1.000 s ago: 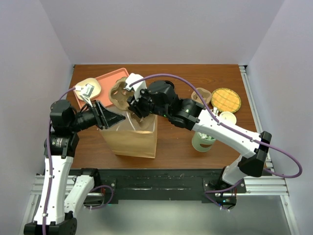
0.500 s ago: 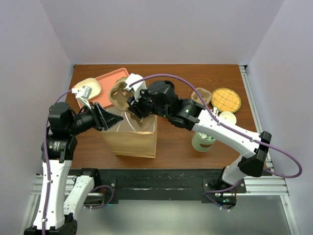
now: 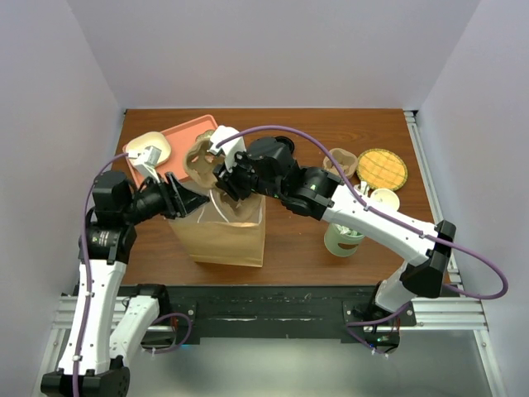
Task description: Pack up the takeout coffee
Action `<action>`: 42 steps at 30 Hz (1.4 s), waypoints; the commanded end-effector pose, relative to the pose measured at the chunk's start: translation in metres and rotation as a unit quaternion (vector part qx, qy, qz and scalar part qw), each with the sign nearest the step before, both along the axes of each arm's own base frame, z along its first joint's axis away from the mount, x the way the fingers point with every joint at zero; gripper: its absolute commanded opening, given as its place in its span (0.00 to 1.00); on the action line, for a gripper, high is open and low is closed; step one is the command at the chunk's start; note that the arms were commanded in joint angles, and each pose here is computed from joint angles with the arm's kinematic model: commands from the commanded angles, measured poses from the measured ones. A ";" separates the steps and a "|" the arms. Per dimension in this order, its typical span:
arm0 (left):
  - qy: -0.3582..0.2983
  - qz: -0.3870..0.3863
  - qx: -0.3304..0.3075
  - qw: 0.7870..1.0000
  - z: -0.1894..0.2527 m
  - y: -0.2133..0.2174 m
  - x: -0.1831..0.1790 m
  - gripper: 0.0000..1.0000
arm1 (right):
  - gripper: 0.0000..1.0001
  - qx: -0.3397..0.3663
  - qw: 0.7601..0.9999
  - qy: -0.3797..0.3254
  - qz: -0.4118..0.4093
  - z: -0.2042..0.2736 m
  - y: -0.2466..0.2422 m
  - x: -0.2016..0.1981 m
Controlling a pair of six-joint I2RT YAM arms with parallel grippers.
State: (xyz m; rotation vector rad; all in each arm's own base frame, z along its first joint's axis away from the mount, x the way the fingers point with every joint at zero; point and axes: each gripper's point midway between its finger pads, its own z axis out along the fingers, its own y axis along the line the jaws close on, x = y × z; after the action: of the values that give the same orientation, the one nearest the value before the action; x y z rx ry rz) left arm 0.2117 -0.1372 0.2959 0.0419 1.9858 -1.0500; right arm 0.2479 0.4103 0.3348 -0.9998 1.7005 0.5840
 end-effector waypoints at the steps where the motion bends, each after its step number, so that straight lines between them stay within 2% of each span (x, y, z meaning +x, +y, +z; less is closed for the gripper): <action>1: -0.020 -0.033 -0.020 0.999 0.003 -0.009 -0.004 0.55 | 0.32 0.033 0.999 -0.010 -0.005 0.025 0.001 0.002; 7: -0.005 -0.046 -0.033 0.998 -0.007 -0.013 -0.002 0.55 | 0.32 0.034 0.999 -0.011 -0.007 0.026 0.001 0.004; 17: -0.027 -0.073 -0.064 0.995 0.012 -0.021 -0.004 0.34 | 0.32 0.035 0.999 -0.009 -0.008 0.025 0.002 0.004; 21: -0.046 -0.089 -0.073 0.992 0.024 -0.025 -0.010 0.30 | 0.32 0.034 0.999 -0.009 -0.009 0.024 0.002 0.005; 29: -0.044 -0.104 -0.081 0.990 0.024 -0.027 -0.022 0.24 | 0.32 0.032 0.999 -0.009 -0.010 0.022 0.001 0.006; 32: -0.048 -0.101 -0.082 0.990 0.027 -0.027 -0.024 0.25 | 0.32 0.031 0.999 -0.009 -0.012 0.021 0.000 0.007; 35: -0.046 -0.087 -0.083 0.992 0.031 -0.025 -0.022 0.37 | 0.32 0.031 0.999 -0.009 -0.013 0.022 -0.001 0.007; 42: -0.051 -0.044 -0.099 0.993 0.054 -0.019 -0.016 0.49 | 0.32 0.030 0.999 -0.009 -0.012 0.022 -0.002 0.006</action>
State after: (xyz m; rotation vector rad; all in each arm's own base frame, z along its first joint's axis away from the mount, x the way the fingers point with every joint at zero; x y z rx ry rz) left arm 0.1944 -0.1592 0.3200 0.1193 1.8567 -1.2841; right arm 0.2511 0.4086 0.3345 -0.9867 1.7084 0.5830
